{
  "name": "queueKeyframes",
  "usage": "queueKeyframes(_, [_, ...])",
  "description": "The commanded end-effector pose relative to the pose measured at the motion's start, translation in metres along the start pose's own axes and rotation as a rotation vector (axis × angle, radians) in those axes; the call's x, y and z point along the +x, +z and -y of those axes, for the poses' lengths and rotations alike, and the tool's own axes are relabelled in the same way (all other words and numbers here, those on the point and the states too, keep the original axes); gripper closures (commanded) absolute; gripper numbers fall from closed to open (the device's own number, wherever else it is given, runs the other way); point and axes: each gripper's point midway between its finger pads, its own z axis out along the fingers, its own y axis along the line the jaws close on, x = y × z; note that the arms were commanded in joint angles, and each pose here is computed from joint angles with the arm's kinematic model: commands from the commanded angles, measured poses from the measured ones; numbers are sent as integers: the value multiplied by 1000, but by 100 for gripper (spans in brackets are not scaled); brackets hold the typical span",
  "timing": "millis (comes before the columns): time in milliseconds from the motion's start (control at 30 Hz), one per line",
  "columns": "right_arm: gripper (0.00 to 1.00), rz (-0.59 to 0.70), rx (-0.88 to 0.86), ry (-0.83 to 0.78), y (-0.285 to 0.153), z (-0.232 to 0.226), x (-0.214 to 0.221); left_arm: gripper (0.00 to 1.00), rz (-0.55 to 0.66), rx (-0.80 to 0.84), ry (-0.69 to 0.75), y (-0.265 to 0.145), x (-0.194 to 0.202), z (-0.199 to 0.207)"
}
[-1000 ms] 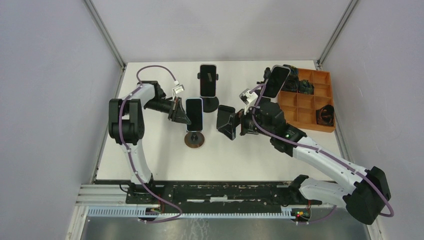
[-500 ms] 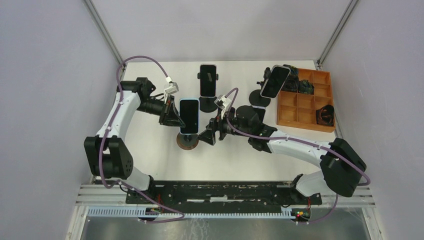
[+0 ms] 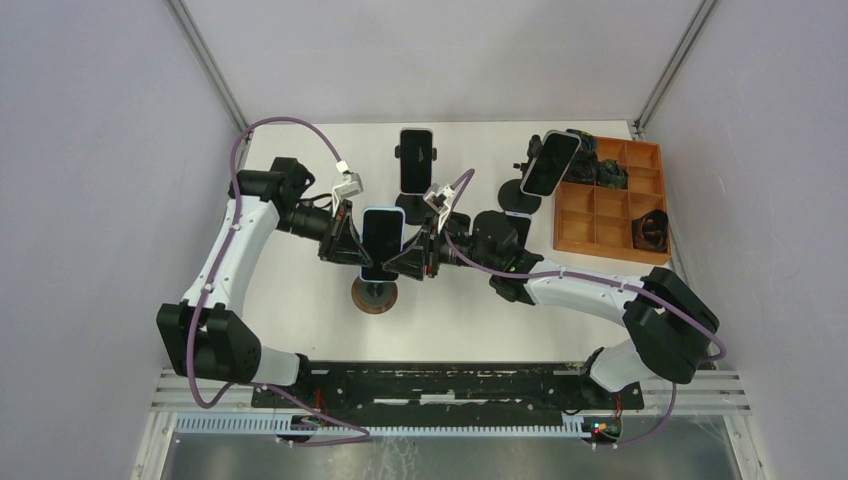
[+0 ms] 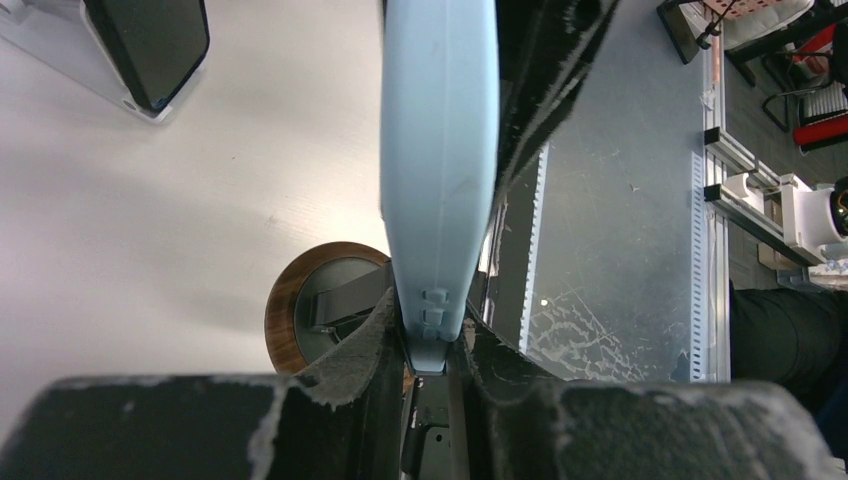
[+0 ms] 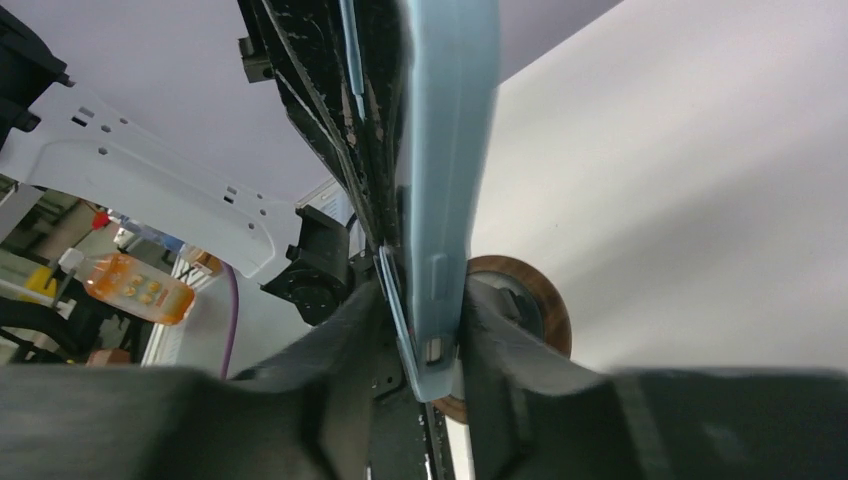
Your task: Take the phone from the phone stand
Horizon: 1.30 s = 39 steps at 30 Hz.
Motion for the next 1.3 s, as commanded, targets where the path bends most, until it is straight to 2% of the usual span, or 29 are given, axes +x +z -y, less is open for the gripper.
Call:
queueKeyframes(0, [83, 89, -153, -28, 2, -36, -27, 98, 58, 34, -2, -3, -19, 25])
queueKeyframes(67, [98, 103, -187, -19, 0, -43, -29, 96, 57, 25, -6, -3, -21, 25])
queueKeyframes(133, [100, 116, -206, -8, -4, -47, -30, 85, 56, 11, -4, -5, -24, 24])
queueKeyframes(167, [100, 125, -212, -7, -5, -49, -30, 75, 55, 3, 3, -6, -25, 24])
queueKeyframes(233, [100, 134, -212, -3, -8, -49, -32, 45, 52, -22, 14, -9, -28, 24])
queueKeyframes(300, [100, 152, -212, 0, -13, -48, -38, 7, 49, -66, 27, -12, -30, 23])
queueKeyframes(333, [100, 165, -214, 0, -16, -48, -42, 1, 47, -94, 41, -15, -32, 23])
queueKeyframes(500, [100, 260, -248, 8, -44, -50, -75, 0, 26, -245, 144, -32, -34, 22])
queueKeyframes(733, [100, 289, -415, 14, -64, -86, -87, 0, 32, -358, 283, -38, -30, 5])
queueKeyframes(967, [100, 324, -501, 24, -73, -109, -92, 0, 99, -283, 392, -29, -34, 18])
queueKeyframes(1267, [100, 365, -529, 60, -61, -119, -99, 2, 177, -104, 422, -17, -32, 53])
